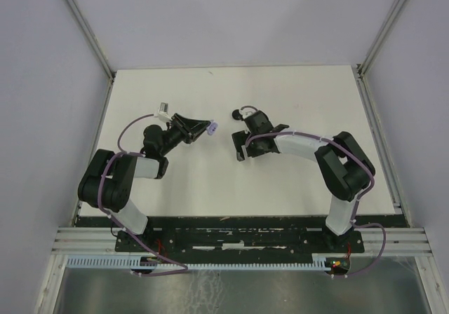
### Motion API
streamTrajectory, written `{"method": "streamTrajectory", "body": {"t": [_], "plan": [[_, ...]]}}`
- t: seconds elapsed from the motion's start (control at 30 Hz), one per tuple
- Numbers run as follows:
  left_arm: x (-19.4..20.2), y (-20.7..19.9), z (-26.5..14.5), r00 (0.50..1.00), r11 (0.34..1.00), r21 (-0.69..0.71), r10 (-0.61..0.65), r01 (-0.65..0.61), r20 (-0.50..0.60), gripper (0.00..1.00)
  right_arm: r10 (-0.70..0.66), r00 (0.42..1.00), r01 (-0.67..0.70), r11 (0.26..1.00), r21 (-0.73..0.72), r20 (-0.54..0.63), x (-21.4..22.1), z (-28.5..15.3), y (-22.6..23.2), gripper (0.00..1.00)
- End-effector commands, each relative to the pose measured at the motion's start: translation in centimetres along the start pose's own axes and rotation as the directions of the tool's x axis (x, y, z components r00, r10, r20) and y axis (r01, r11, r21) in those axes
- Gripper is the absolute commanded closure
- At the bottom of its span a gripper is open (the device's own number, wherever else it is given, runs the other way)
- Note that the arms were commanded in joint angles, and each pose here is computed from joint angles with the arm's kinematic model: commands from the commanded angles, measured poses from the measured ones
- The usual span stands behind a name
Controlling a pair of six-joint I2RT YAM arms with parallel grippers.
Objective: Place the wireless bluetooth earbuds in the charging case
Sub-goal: Pick up the earbud from the center of the board.
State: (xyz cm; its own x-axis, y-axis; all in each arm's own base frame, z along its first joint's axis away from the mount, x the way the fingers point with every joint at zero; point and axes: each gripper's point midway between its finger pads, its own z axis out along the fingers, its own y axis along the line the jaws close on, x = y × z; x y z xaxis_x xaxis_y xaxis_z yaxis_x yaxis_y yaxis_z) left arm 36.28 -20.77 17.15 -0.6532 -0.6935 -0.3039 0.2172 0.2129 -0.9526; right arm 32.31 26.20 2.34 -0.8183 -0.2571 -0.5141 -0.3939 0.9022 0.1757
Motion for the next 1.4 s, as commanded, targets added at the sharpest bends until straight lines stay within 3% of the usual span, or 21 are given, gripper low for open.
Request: {"method": "streamTrajectory", "body": {"t": [0.0, 1.07, 1.37], "plan": [[-0.2, -0.9, -0.1, 1.0, 0.999, 0.052, 0.002, -0.002, 0.002, 0.97, 0.001, 0.999, 0.0, 1.0, -0.03, 0.033, -1.5, 0.7, 1.3, 0.09], [-3.1, -0.9, -2.6, 0.997, 0.999, 0.047, 0.001, -0.004, 0.073, 0.97, -0.066, 0.996, 0.071, 0.993, -0.091, 0.054, -3.0, 1.9, 7.7, 0.09], [-3.8, -0.7, -3.5, 0.996, 0.999, 0.037, 0.004, -0.007, 0.09, 0.97, -0.113, 0.973, 0.126, 0.99, -0.056, 0.201, -6.4, -2.2, 8.3, 0.1]]}}
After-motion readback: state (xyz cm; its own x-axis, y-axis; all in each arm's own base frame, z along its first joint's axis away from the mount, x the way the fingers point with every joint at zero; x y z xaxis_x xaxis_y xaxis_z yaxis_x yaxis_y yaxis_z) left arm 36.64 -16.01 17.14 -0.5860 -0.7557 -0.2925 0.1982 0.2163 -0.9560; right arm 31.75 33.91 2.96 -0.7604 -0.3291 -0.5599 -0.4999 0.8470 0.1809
